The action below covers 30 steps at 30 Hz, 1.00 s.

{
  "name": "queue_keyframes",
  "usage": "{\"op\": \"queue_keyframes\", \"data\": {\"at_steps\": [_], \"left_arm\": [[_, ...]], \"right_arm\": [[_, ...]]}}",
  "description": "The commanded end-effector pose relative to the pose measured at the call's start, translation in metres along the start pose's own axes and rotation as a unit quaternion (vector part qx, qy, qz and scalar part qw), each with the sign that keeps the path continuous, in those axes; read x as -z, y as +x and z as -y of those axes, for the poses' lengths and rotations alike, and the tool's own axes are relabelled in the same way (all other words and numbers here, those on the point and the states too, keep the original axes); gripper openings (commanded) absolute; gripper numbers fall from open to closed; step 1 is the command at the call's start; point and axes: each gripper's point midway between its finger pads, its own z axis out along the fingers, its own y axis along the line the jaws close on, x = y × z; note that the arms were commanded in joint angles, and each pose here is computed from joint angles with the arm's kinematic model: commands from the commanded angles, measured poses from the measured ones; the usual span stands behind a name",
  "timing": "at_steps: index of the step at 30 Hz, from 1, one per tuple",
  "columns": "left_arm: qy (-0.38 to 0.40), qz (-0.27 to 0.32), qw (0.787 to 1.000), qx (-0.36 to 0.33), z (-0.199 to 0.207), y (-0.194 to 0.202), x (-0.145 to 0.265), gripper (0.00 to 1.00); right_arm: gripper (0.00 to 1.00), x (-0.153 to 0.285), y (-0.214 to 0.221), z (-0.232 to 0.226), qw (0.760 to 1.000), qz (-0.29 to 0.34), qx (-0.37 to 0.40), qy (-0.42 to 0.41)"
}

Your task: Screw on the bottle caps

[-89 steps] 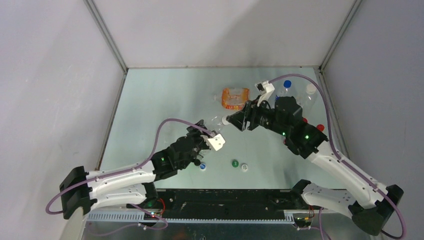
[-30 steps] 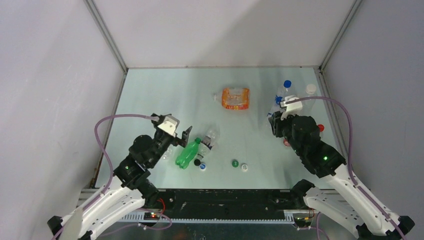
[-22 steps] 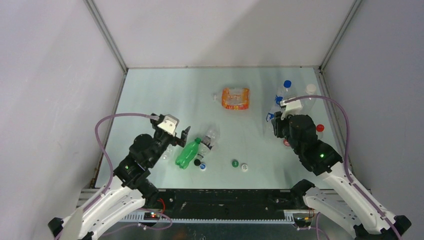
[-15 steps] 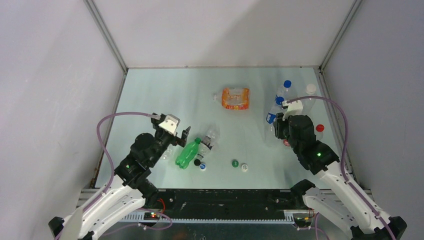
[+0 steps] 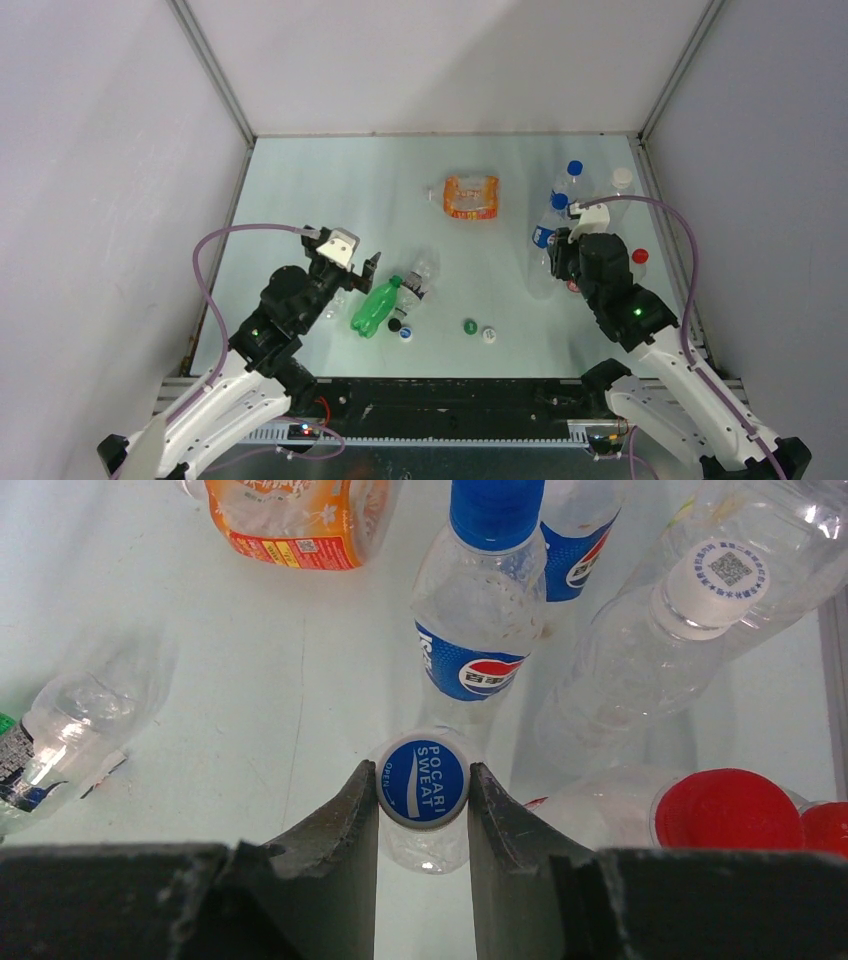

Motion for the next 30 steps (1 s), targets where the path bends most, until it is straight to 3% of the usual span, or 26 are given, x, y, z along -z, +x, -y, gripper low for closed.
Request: {"op": "queue_keyframes", "data": {"at_steps": [1,5,12,30], "left_arm": [[-0.003,0.033,0.999,0.002,-0.006,-0.026,0.001,1.00],[-0.004,0.034,0.999,0.002,-0.006,-0.026,0.002,1.00],[-0.004,0.035,0.999,0.004,-0.007,-0.026,0.004,1.00],[-0.005,0.037,0.999,0.008,-0.007,-0.024,0.006,1.00]], "right_arm": [[0.31,0.004,-0.007,0.002,1.000,0.018,-0.018,0.003],[0.39,0.007,-0.010,0.002,1.000,0.025,-0.017,-0.001],[0.44,0.010,-0.013,-0.002,0.999,0.033,-0.013,-0.015],[0.38,0.005,-0.006,-0.020,0.998,0.013,0.001,-0.060]]}}
